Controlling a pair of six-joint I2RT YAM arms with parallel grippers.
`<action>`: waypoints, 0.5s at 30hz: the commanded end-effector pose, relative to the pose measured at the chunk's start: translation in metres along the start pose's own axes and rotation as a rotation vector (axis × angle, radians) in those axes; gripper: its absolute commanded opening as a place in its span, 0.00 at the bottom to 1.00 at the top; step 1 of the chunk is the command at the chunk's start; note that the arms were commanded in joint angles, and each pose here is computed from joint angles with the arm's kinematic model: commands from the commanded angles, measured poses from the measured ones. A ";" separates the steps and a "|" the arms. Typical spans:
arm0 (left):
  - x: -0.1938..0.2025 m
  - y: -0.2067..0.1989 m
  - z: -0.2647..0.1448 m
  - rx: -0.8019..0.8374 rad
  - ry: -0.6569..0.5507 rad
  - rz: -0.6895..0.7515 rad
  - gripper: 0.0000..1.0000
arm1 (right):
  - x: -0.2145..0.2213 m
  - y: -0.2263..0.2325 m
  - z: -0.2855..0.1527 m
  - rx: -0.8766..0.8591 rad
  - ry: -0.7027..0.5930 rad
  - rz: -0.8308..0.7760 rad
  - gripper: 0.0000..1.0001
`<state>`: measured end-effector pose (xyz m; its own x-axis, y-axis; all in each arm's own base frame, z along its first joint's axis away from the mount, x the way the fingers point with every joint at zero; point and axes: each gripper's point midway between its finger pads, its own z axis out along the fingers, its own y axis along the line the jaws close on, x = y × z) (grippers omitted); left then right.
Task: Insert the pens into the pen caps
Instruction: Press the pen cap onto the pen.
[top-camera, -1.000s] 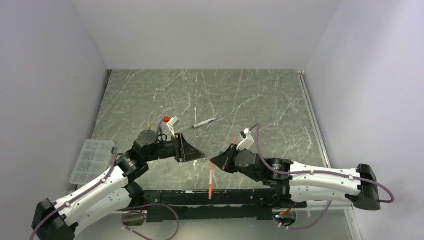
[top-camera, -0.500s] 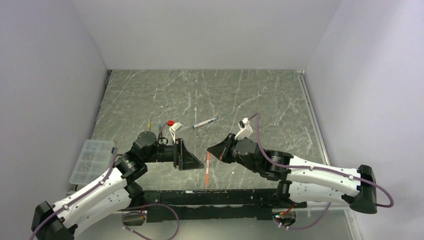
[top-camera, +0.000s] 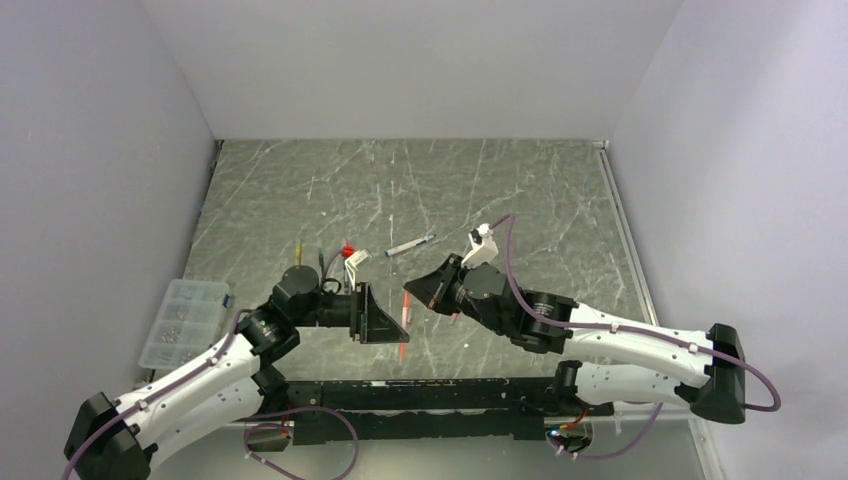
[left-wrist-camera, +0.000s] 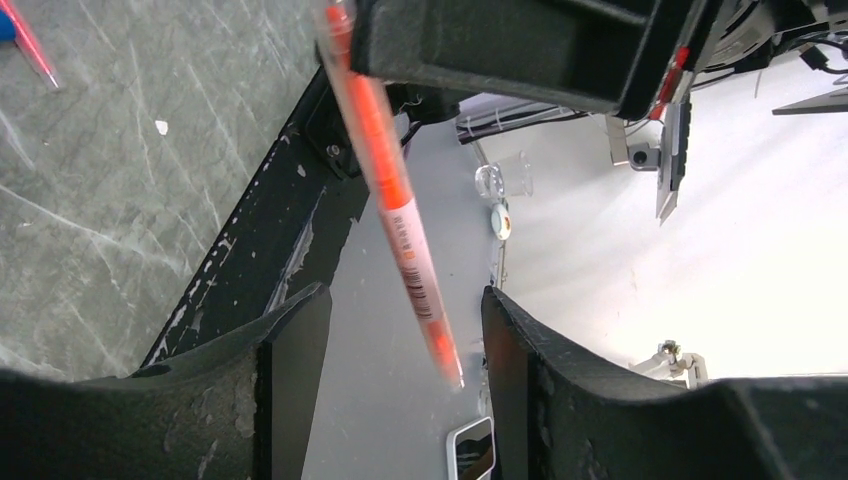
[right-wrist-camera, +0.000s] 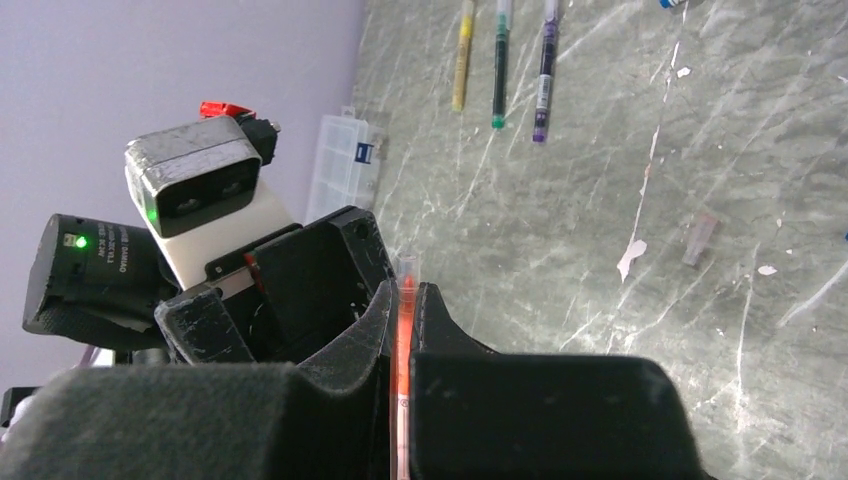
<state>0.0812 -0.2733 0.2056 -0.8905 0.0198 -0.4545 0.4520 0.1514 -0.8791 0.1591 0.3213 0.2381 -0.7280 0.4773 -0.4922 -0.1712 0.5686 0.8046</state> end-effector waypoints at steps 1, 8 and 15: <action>-0.008 -0.019 0.000 0.083 -0.012 0.063 0.60 | -0.015 0.027 0.002 -0.071 -0.036 0.020 0.00; -0.014 -0.029 0.004 0.147 -0.023 0.074 0.48 | -0.017 0.028 0.007 -0.079 -0.060 0.022 0.00; -0.015 -0.027 0.008 0.150 -0.008 0.079 0.22 | -0.023 0.023 0.005 -0.080 -0.100 0.013 0.00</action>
<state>0.0866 -0.2845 0.2200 -0.8834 0.0137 -0.4684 0.4682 0.0684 -0.8810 0.1677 0.3288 0.2400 -0.7112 0.4927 -0.5015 -0.1817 0.5603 0.8081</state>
